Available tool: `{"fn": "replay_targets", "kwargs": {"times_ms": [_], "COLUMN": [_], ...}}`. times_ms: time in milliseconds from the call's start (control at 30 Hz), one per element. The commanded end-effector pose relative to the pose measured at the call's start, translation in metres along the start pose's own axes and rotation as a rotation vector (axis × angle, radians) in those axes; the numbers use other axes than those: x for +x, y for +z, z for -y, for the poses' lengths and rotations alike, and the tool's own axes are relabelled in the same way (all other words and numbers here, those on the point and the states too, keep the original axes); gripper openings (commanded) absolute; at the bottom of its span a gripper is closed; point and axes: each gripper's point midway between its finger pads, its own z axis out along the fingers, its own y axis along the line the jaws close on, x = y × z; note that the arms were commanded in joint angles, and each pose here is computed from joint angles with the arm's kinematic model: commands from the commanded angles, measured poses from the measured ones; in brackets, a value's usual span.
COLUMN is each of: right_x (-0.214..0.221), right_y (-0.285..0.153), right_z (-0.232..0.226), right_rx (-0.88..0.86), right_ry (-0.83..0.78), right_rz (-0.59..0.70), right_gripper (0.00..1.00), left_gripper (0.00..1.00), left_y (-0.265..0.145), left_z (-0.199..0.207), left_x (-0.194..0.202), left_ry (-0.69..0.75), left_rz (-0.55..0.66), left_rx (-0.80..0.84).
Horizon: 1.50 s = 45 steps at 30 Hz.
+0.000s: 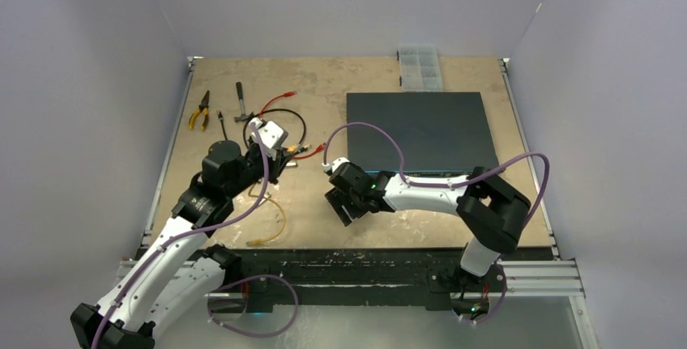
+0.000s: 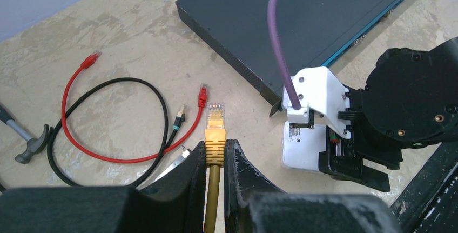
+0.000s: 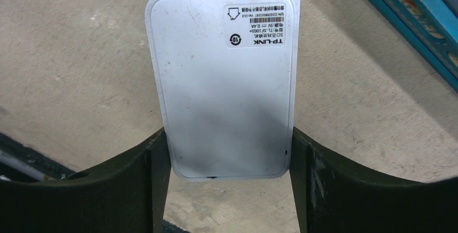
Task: Insert the plug into the switch port
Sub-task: Pick up the switch port at the center of the board, then insert the connector into the switch port.
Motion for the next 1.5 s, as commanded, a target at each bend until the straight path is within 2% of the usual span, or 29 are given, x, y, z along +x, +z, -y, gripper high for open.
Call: {"fn": "replay_targets", "kwargs": {"times_ms": [0,133,300,600,800,1167,1467], "right_x": [-0.024,-0.041,-0.064,-0.099,-0.114,-0.128,-0.133], "right_y": [-0.025,-0.044,-0.067,-0.112,-0.130,-0.142,-0.149], "right_z": [-0.012,-0.010,-0.007,0.028,0.058,0.058,0.053], "right_rx": [-0.076,-0.077,-0.100,-0.146,-0.112,-0.157,-0.199], "right_ry": [0.005,-0.003,0.005,0.066,0.074,0.055,0.046], "right_rz": [0.083,0.134,0.186,0.283,0.352,0.422,0.448], "right_gripper": [0.22,0.08,0.00,0.00,0.00,0.00,0.00], "left_gripper": [0.00,0.00,0.00,0.00,0.00,0.00,0.00], "left_y": [0.002,0.003,0.004,0.009,0.019,0.036,0.041], "left_z": [0.008,0.017,0.024,0.044,0.052,0.068,0.080], "left_x": [-0.003,-0.006,-0.008,-0.016,-0.029,-0.041,-0.028], "left_ry": [0.027,0.047,0.079,0.141,0.158,0.163,0.222], "left_rz": [0.019,0.036,0.047,0.090,0.108,0.125,0.078], "left_rx": [0.053,0.110,0.157,0.255,0.300,0.370,0.397]}}
